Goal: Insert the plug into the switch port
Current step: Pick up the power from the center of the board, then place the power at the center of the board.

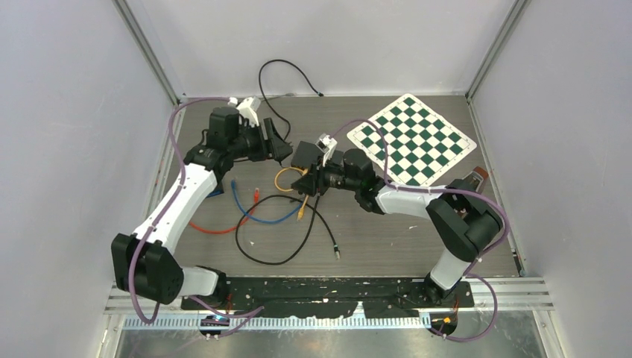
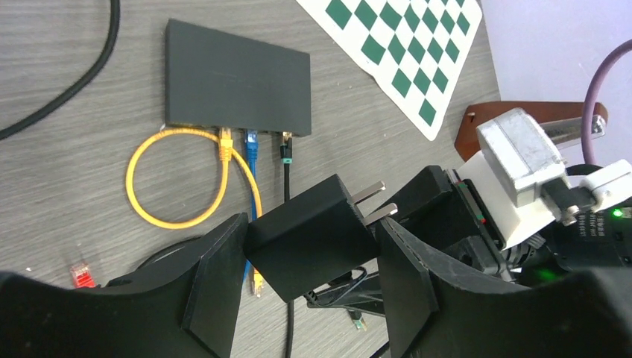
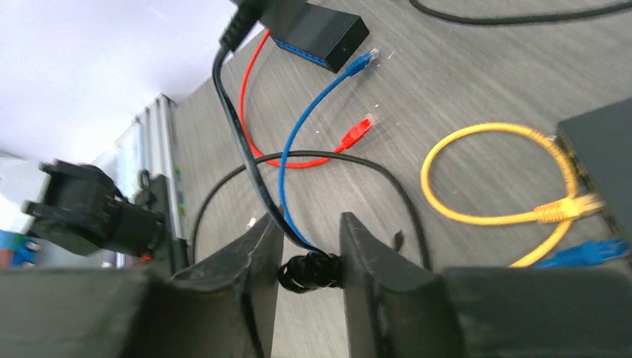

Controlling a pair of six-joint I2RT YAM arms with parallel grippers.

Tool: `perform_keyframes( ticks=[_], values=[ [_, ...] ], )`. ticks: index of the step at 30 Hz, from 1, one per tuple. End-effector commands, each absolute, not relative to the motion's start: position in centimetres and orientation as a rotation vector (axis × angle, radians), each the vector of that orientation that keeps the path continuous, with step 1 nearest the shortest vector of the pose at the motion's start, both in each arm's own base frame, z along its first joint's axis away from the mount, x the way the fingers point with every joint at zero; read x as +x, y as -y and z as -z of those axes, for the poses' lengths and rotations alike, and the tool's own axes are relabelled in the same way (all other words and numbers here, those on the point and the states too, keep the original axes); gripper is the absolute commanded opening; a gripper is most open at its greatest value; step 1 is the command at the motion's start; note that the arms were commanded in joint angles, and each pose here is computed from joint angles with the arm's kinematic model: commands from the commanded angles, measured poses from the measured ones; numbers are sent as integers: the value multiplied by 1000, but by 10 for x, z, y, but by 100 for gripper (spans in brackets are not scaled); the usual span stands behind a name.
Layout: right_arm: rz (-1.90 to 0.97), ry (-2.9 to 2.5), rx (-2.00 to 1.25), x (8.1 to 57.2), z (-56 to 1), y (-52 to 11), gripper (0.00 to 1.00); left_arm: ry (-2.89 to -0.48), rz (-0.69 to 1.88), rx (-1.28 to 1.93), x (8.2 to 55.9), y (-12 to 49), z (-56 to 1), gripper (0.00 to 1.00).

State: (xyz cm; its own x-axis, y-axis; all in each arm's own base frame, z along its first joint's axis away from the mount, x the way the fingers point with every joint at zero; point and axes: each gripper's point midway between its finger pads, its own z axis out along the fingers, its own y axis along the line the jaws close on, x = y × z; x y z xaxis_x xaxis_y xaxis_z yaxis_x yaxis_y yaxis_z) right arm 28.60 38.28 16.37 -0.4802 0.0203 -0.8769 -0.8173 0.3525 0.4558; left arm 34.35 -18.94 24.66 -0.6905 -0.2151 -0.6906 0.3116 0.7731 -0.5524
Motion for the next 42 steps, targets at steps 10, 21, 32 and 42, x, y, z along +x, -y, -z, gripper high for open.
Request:
perform_keyframes(
  ticks=[10,21,32,42],
  values=[
    [-1478,-1951,-187,257,-150,-356,13,-2391,1044,311,335,272,-166,46],
    [-1270,-2056,123,250,-100,-300,15,-2461,1082,544,315,344,-122,63],
    [-1319,-2081,384,265,-88,-282,15,-2309,858,398,329,262,-151,84],
    [-1137,-2267,206,252,-61,-269,58,-2320,315,203,300,154,-161,88]
  ],
)
